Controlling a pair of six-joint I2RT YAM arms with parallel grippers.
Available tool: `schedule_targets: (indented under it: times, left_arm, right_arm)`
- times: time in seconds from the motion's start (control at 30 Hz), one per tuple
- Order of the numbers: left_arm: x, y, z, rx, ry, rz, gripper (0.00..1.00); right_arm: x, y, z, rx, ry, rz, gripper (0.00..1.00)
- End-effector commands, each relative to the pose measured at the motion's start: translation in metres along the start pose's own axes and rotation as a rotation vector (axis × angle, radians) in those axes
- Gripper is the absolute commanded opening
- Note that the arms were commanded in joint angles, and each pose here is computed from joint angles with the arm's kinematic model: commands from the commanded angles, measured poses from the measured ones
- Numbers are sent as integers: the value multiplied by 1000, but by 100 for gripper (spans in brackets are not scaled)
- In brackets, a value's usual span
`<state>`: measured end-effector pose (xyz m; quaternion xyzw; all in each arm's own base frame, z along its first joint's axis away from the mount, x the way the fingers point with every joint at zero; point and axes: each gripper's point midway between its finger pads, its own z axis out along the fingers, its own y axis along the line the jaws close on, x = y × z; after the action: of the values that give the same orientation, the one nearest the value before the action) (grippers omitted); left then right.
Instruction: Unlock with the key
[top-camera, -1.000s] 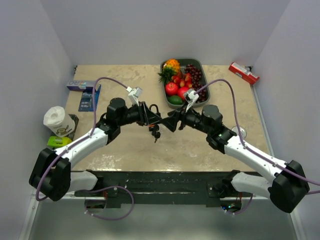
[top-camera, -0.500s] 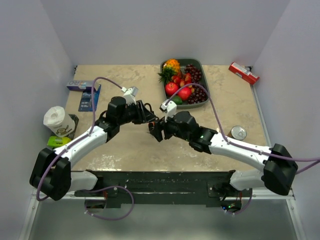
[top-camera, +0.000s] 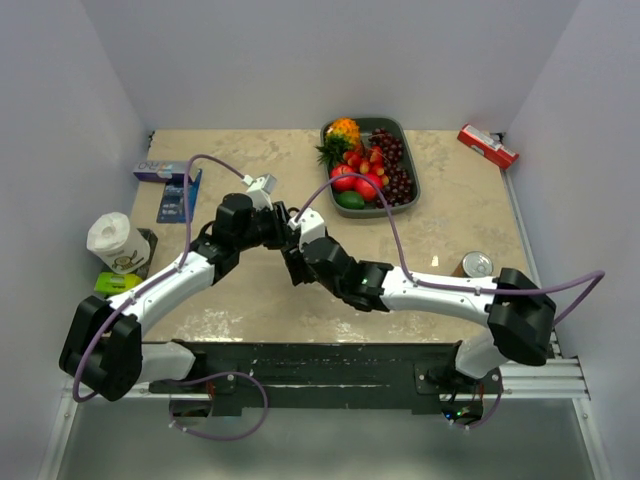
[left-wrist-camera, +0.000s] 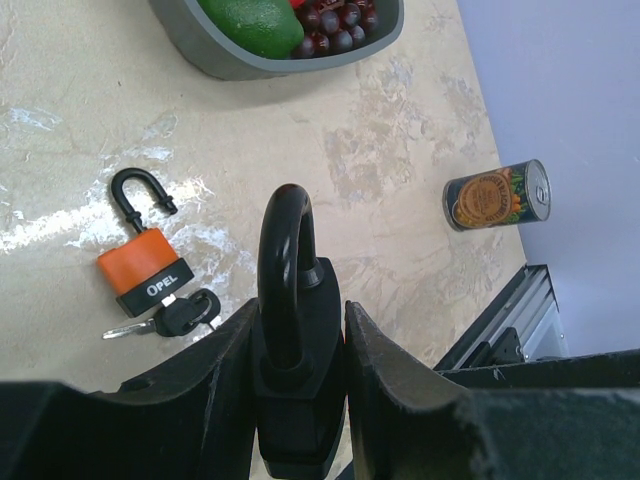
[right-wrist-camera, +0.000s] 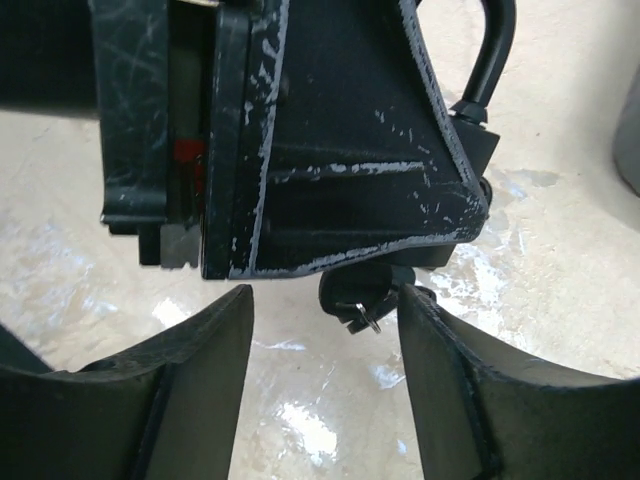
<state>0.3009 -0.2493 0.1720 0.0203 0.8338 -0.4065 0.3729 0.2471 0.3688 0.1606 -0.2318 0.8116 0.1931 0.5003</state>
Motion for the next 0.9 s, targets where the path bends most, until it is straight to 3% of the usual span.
schedule_targets:
  times: [0.0,0.27,0.4,0.63,0.87]
  left_arm:
    - [-42,-35,-5,107,-117,60,0]
    - [-43,-34,-4,111,-114,60,0]
    - [-41,-34,-4,114,-111,61,0]
    - [-35,-37,-4,147,-82,77,0]
    - [-22,-52,-9,257,-28,131,0]
  right_arm:
    - [-26,-8,2,117,-72,24,59]
    - [-20,-3,12,157,-60,-10,46]
    - [-19,-6,14,185,-51,4,26]
    - [-23,-3,10,159,-60,32,4]
    - [-32,-1,6,31,-81,98,0]
